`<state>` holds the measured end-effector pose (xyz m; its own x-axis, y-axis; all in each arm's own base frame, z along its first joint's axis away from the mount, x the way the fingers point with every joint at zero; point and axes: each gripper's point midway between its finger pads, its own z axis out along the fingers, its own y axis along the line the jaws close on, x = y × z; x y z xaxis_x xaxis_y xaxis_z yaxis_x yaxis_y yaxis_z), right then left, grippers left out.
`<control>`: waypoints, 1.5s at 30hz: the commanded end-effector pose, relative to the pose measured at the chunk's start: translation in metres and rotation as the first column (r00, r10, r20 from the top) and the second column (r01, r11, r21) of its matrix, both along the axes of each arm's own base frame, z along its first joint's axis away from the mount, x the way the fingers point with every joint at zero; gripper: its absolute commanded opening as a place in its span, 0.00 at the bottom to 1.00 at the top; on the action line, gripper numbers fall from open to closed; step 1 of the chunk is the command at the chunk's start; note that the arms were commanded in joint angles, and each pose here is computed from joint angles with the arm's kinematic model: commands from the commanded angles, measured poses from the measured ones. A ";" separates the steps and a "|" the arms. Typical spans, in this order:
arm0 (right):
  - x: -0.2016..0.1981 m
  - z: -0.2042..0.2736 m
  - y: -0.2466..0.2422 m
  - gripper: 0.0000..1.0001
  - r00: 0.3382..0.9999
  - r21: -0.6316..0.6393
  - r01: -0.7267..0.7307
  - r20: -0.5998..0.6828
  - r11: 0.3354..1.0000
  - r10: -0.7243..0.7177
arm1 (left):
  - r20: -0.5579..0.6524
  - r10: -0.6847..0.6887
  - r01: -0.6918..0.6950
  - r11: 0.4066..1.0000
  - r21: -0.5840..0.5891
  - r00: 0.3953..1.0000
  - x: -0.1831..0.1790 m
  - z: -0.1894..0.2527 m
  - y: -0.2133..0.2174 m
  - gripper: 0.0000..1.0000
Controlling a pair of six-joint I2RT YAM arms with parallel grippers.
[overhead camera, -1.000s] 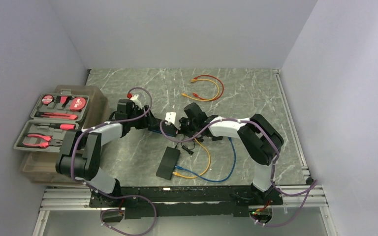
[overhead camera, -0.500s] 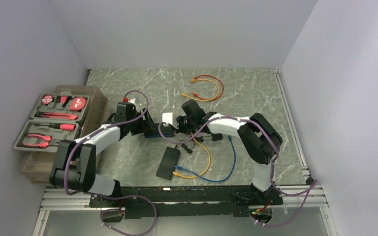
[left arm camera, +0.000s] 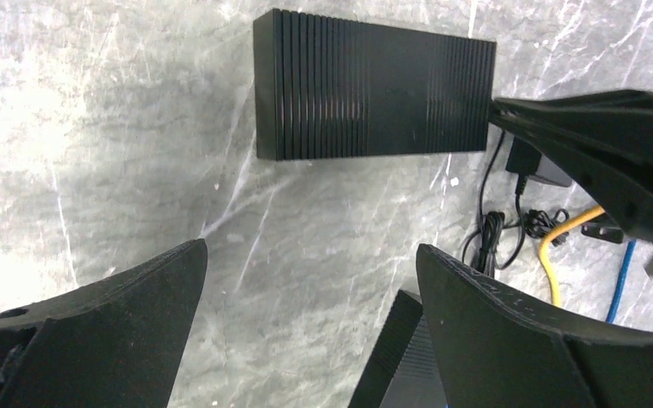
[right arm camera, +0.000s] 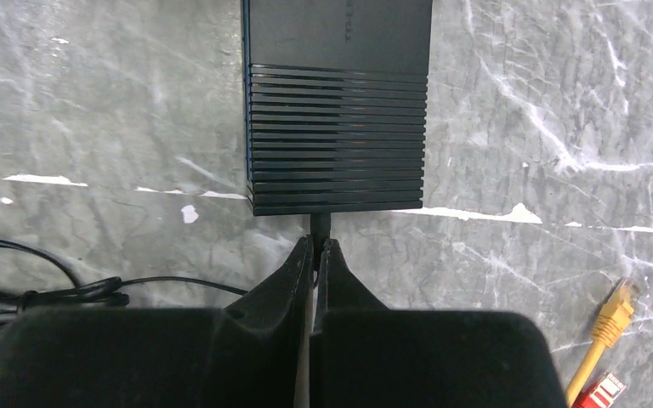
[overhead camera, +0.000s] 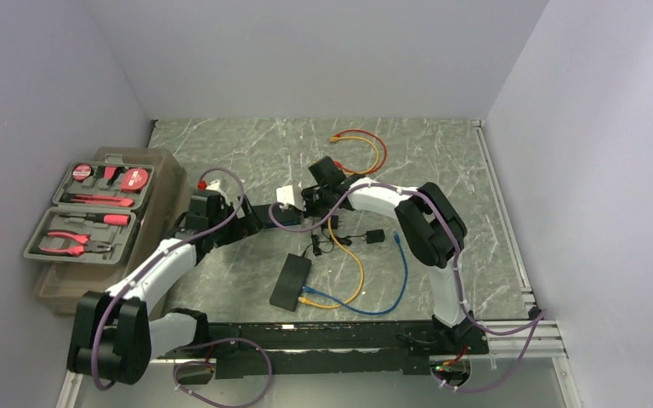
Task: Insert the plug into the switch port
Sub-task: Insert the power into the switch port, then pick up the connector from the center of the board.
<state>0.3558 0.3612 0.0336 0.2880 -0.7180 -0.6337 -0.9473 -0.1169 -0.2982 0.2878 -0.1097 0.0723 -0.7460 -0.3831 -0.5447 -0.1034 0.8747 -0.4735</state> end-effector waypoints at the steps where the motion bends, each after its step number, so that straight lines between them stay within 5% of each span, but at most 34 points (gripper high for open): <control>1: 0.021 0.009 0.007 0.01 0.996 0.000 -0.065 0.063 0.998 0.065 | 0.039 0.005 -0.003 0.999 -0.039 0.999 -0.011 0.014 -0.002 0.99; 5: 0.035 0.010 0.008 0.29 0.994 -0.014 -0.058 0.093 0.998 0.059 | 0.066 -0.022 0.026 0.998 -0.060 0.998 -0.020 0.022 -0.006 0.99; 9: 0.045 0.030 0.010 0.40 0.990 0.018 -0.015 0.141 1.000 0.012 | 0.092 -0.053 0.061 0.994 -0.087 0.994 -0.026 0.029 -0.011 0.99; 14: 0.065 0.090 0.006 0.44 0.965 0.146 0.115 0.219 0.983 -0.146 | 0.127 -0.059 0.071 0.993 -0.097 0.990 -0.030 0.038 -0.011 0.99; 23: 0.096 0.159 -0.028 0.47 0.910 0.300 0.327 0.156 0.896 -0.385 | 0.187 -0.042 0.061 0.994 -0.094 0.981 -0.031 0.049 -0.008 0.99; 28: 0.119 0.177 -0.049 0.61 0.850 0.362 0.428 0.151 0.828 -0.505 | 0.203 -0.036 0.057 0.994 -0.098 0.979 -0.032 0.051 -0.007 1.00; 33: 0.148 0.168 -0.063 0.68 0.798 0.378 0.557 0.003 0.740 -0.602 | 0.212 -0.050 0.073 0.992 -0.102 0.976 -0.032 0.051 -0.009 0.99; 36: 0.159 0.156 -0.063 0.62 0.809 0.334 0.566 -0.049 0.754 -0.586 | 0.217 -0.055 0.079 0.991 -0.104 0.975 -0.031 0.051 -0.010 0.99; 45: 0.178 0.106 -0.054 0.66 0.826 0.233 0.561 -0.094 0.794 -0.556 | 0.224 -0.072 0.100 0.988 -0.114 0.972 -0.032 0.053 -0.014 1.00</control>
